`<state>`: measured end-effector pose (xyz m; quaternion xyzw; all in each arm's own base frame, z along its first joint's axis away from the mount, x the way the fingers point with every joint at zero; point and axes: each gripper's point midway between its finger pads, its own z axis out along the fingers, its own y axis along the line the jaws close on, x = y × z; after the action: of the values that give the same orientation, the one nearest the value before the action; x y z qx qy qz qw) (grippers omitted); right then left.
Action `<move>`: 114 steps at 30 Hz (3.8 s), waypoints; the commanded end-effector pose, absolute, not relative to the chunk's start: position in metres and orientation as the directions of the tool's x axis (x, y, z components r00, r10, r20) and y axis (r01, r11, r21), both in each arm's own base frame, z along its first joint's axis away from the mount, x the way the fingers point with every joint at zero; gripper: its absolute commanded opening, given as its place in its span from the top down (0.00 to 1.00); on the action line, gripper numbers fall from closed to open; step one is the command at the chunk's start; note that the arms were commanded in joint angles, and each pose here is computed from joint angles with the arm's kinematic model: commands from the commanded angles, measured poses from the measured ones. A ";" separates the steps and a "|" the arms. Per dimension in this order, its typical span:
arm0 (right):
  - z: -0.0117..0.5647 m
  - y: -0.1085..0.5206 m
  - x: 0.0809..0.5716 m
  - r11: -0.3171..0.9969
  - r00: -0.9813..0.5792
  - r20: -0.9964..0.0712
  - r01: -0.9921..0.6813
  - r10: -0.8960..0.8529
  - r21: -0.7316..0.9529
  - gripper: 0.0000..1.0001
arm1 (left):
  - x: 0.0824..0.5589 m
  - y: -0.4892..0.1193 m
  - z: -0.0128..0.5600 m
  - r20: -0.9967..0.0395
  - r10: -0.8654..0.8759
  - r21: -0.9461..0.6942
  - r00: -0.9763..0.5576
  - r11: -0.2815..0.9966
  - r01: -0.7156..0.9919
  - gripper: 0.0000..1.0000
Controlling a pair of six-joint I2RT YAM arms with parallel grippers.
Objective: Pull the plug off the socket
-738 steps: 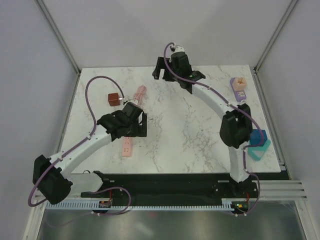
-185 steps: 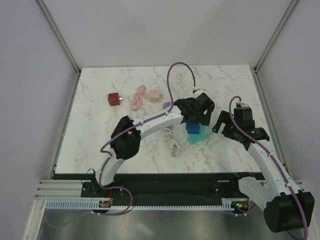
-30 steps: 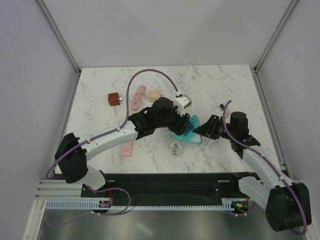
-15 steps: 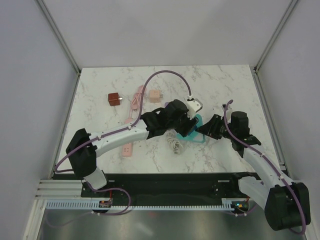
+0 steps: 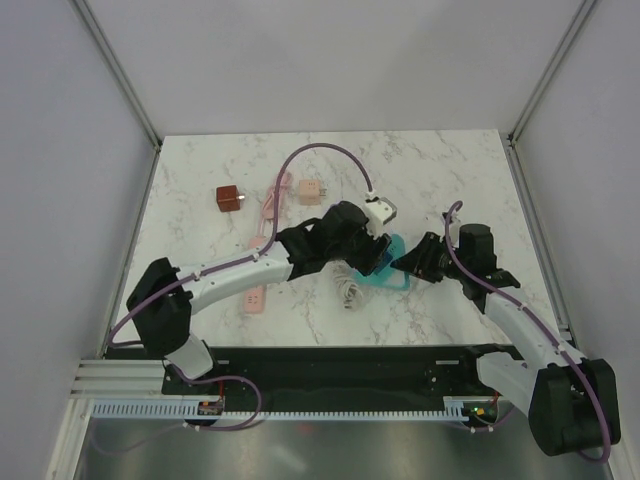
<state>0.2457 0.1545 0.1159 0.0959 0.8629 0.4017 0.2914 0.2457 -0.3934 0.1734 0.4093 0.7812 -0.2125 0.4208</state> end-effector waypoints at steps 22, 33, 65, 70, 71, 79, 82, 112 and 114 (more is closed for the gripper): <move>0.096 0.128 0.244 0.716 -0.759 -0.438 0.053 0.482 0.696 1.00 | 0.307 -0.417 0.294 -0.926 0.024 -0.275 -0.378 0.642 0.715 0.98; 0.100 0.102 0.237 0.772 -0.725 -0.493 0.084 0.481 0.630 1.00 | 0.437 -0.465 0.248 -0.891 -0.032 -0.326 -0.453 0.738 0.591 0.98; 0.091 0.104 0.232 0.765 -0.771 -0.469 0.037 0.431 0.643 1.00 | 0.521 -0.458 0.110 -0.835 -0.036 -0.349 -0.549 0.805 0.479 0.58; 0.089 0.104 0.234 0.765 -0.779 -0.459 0.041 0.427 0.642 1.00 | 0.518 -0.466 0.098 -0.829 0.004 -0.354 -0.559 0.771 0.530 0.49; 0.089 0.104 0.234 0.765 -0.780 -0.458 0.041 0.426 0.642 1.00 | 0.516 -0.471 0.101 -0.830 0.010 -0.362 -0.558 0.751 0.552 0.42; 0.088 0.103 0.234 0.762 -0.773 -0.453 0.060 0.445 0.645 1.00 | 0.511 -0.472 0.113 -0.827 0.017 -0.373 -0.562 0.732 0.570 0.00; 0.089 0.103 0.235 0.759 -0.770 -0.453 0.061 0.449 0.648 1.00 | 0.510 -0.471 0.148 -0.847 -0.004 -0.372 -0.532 0.719 0.587 0.00; 0.060 0.051 0.296 0.653 -0.636 -0.355 0.320 0.685 0.686 1.00 | 0.276 -0.332 0.270 -0.769 -0.103 -0.556 -0.632 0.595 0.580 0.00; 0.054 0.040 0.294 0.650 -0.615 -0.358 0.348 0.703 0.676 1.00 | 0.258 -0.321 0.247 -0.737 -0.101 -0.584 -0.668 0.592 0.556 0.00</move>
<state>0.3004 0.0618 0.0786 0.2867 0.8440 0.3311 0.3095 0.2841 -0.3295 0.2051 0.1499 0.8468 -0.3686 0.3530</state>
